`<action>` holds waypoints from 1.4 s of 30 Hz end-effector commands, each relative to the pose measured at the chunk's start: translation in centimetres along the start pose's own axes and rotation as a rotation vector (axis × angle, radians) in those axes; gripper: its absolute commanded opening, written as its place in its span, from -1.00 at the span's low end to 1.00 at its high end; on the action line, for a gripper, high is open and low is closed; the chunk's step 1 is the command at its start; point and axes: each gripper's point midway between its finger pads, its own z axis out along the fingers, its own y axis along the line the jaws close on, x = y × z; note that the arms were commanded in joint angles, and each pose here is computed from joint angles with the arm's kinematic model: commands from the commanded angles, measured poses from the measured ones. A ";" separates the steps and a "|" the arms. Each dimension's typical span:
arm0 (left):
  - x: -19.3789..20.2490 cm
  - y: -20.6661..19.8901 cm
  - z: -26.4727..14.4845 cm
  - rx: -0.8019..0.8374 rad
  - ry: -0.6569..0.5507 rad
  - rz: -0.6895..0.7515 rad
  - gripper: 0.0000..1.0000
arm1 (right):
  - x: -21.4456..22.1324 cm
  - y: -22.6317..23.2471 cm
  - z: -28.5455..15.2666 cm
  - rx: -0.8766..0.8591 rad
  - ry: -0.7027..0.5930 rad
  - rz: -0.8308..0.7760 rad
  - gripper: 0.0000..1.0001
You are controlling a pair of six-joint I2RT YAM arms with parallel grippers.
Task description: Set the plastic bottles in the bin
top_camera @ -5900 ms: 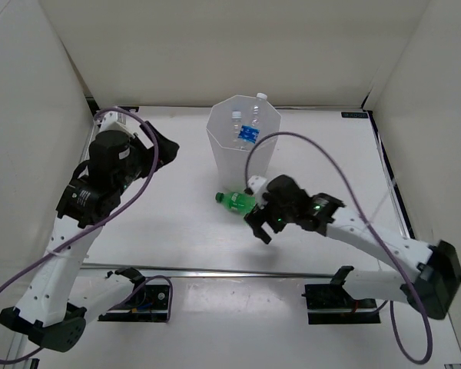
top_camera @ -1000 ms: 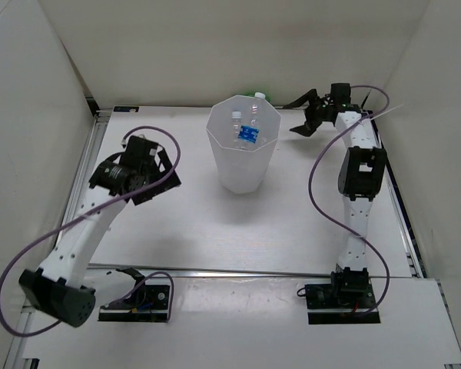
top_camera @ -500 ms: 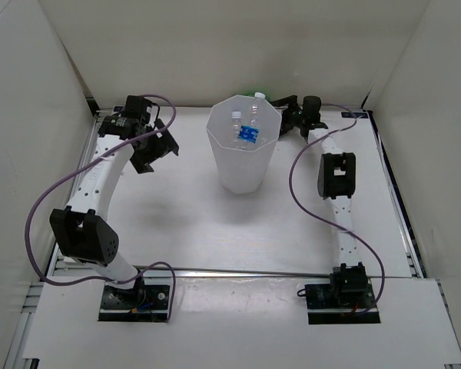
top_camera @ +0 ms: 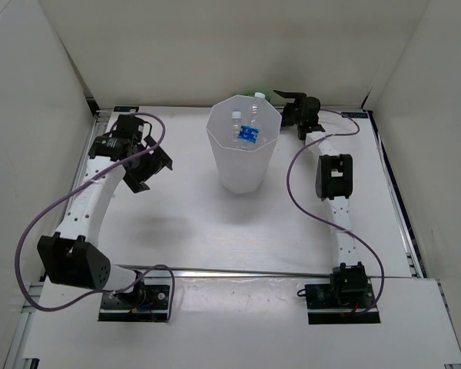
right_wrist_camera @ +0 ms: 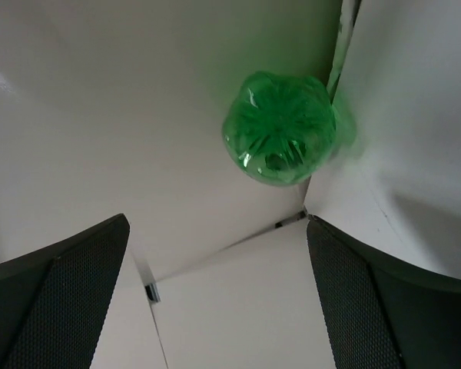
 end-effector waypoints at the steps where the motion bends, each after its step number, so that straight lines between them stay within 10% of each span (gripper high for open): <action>1: -0.5 0.4 -1.8 0.031 -0.078 -0.071 1.00 | -3.9 -4.1 0.7 0.077 -0.141 0.080 1.00; 7: 0.3 1.8 -3.1 0.016 -0.103 -0.134 1.00 | -4.8 -4.7 -0.2 0.118 -0.138 -0.020 0.26; 9: 0.5 2.3 -3.6 0.017 -0.115 -0.159 1.00 | -5.7 -5.1 -0.4 0.136 -0.150 -0.031 0.28; 11: 0.9 2.6 -3.9 0.014 -0.112 -0.174 1.00 | -5.4 -5.1 -0.6 0.154 -0.140 -0.076 1.00; 30: 1.7 2.9 -5.0 -0.018 -0.102 -0.212 1.00 | 1.4 -8.2 1.9 0.176 -0.033 -0.120 1.00; 42: 2.1 3.4 -4.5 0.013 -0.135 -0.254 1.00 | -1.2 -4.5 -1.1 0.127 -0.001 -0.177 0.19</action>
